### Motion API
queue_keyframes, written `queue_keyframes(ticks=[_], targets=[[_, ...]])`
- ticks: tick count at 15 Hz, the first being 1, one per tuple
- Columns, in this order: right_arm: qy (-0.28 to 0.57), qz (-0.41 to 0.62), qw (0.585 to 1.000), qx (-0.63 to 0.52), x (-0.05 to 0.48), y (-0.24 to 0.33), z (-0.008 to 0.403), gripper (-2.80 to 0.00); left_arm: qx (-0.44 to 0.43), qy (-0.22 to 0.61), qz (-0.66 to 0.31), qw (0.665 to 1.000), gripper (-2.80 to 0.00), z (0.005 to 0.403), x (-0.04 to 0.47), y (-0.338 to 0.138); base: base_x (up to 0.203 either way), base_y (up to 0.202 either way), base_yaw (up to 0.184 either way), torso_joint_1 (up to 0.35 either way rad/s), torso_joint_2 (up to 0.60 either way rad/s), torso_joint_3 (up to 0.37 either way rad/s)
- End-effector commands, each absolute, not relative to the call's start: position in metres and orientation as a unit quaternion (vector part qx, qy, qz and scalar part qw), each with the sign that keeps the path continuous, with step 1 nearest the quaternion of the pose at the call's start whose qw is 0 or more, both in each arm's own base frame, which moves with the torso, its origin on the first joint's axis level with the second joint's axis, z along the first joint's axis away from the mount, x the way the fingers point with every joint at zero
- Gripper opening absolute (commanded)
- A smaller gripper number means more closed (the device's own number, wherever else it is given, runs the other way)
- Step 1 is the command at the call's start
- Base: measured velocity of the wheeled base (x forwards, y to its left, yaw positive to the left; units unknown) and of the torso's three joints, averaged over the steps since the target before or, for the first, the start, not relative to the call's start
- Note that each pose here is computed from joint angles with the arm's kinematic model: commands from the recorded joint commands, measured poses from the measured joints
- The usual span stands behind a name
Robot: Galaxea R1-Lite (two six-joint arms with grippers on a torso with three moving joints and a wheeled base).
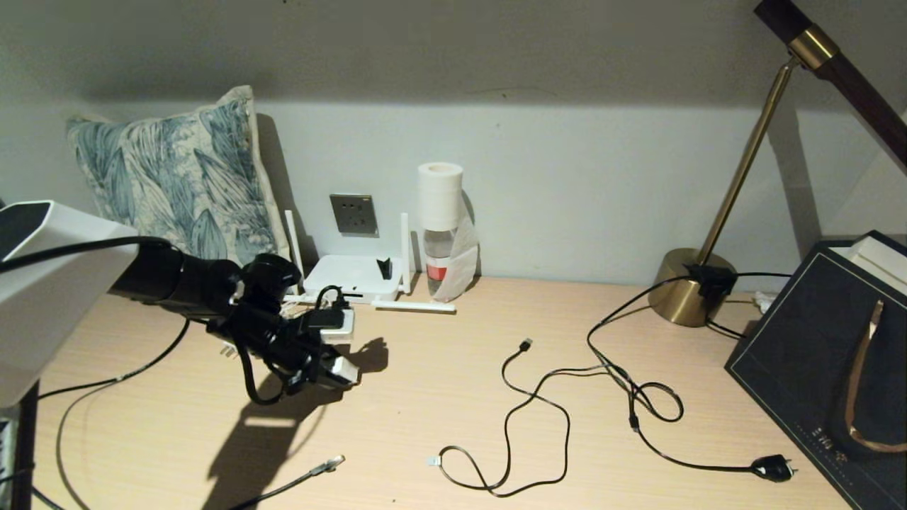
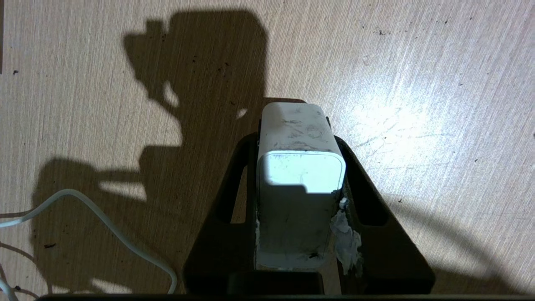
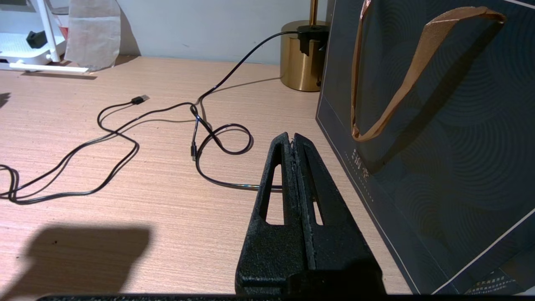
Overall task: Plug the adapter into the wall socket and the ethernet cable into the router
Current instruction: Plug plug into socket
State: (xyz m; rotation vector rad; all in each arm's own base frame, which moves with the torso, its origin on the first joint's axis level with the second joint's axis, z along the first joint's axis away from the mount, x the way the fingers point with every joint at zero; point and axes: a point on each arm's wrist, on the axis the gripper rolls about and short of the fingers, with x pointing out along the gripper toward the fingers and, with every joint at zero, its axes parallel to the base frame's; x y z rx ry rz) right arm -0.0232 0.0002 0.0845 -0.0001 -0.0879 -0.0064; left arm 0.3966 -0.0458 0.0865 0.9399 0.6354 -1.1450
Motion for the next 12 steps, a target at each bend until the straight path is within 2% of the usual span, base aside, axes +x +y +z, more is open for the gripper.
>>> queue_keyframes(ticks=[1,3,5,8,12], targets=[[-0.026,-0.003,1.000,0.000,-0.020,0.000,0.075,-2.80,0.416,0.288,-0.519,0.689,-2.80,0.083,0.395,-0.046,0.000,0.000,0.000,0.000,0.00,0.000],[-0.026,-0.003,1.000,0.000,-0.020,0.000,0.075,-2.80,0.388,0.290,-0.531,0.695,-2.80,0.082,0.385,-0.046,0.000,0.000,0.000,0.000,0.00,0.000],[-0.026,-0.003,1.000,0.000,-0.020,0.000,0.075,-2.80,0.348,0.288,-0.533,0.716,-2.80,0.100,0.370,-0.050,0.000,0.000,0.000,0.000,0.00,0.000],[-0.026,-0.003,1.000,0.000,-0.020,0.000,0.075,-2.80,0.237,0.277,-0.508,0.780,-2.80,0.163,0.336,-0.065,0.000,0.000,0.000,0.000,0.00,0.000],[-0.026,-0.003,1.000,0.000,-0.020,0.000,0.075,-2.80,0.104,0.254,-0.470,0.839,-2.80,0.241,0.276,-0.060,0.000,0.000,0.000,0.000,0.00,0.000]])
